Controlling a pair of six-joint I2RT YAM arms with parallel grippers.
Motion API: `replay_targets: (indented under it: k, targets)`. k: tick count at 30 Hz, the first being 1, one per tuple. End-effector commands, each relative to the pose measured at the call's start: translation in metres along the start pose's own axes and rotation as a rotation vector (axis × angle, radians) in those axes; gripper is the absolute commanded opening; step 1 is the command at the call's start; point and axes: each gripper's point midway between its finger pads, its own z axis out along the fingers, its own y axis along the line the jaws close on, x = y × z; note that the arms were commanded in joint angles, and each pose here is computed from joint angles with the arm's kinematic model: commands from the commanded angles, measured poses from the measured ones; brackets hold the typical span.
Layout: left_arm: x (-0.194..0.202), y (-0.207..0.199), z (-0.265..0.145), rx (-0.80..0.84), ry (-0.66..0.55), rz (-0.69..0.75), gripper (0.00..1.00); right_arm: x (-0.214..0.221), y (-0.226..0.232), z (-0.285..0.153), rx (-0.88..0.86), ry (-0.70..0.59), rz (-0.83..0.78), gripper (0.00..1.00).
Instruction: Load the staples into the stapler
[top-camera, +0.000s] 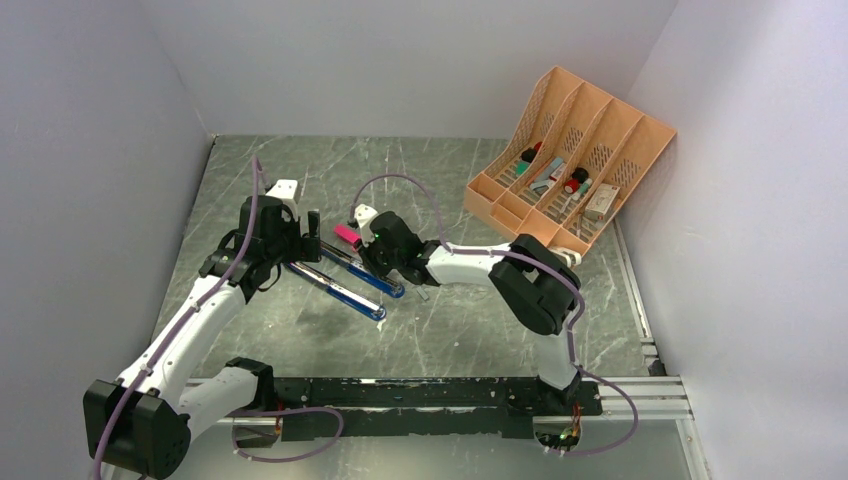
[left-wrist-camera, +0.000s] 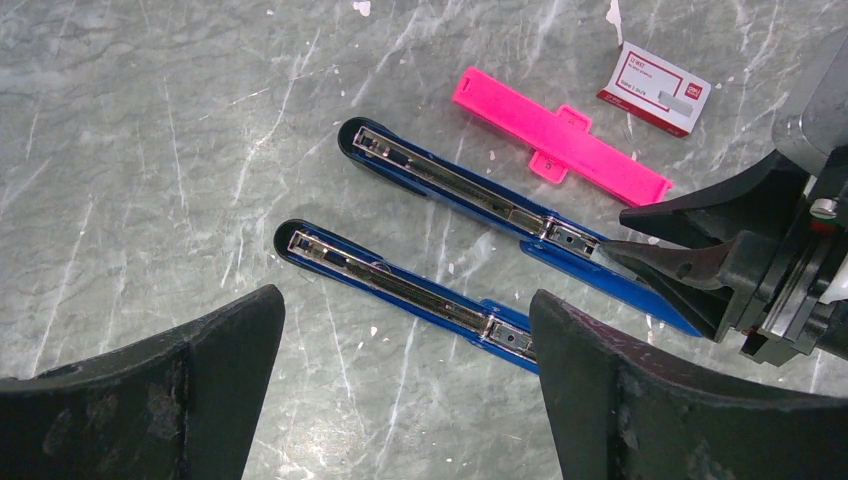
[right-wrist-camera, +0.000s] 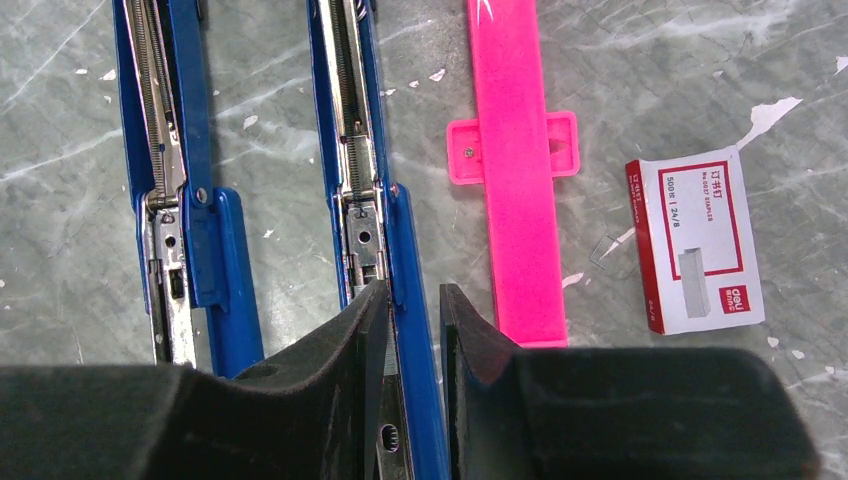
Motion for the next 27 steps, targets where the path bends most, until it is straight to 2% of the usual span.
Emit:
replay_targets:
  k: [1,27]
  targets:
    - [-0.01,-0.004,-0.002,0.023,-0.037,0.005,0.96,0.02,-0.004,0.002,0.015,0.067,0.014,0.28]
    - [-0.01,-0.004,-0.003,0.025,-0.038,0.006,0.96,0.068,-0.004,-0.066,0.035,0.151,0.035,0.28]
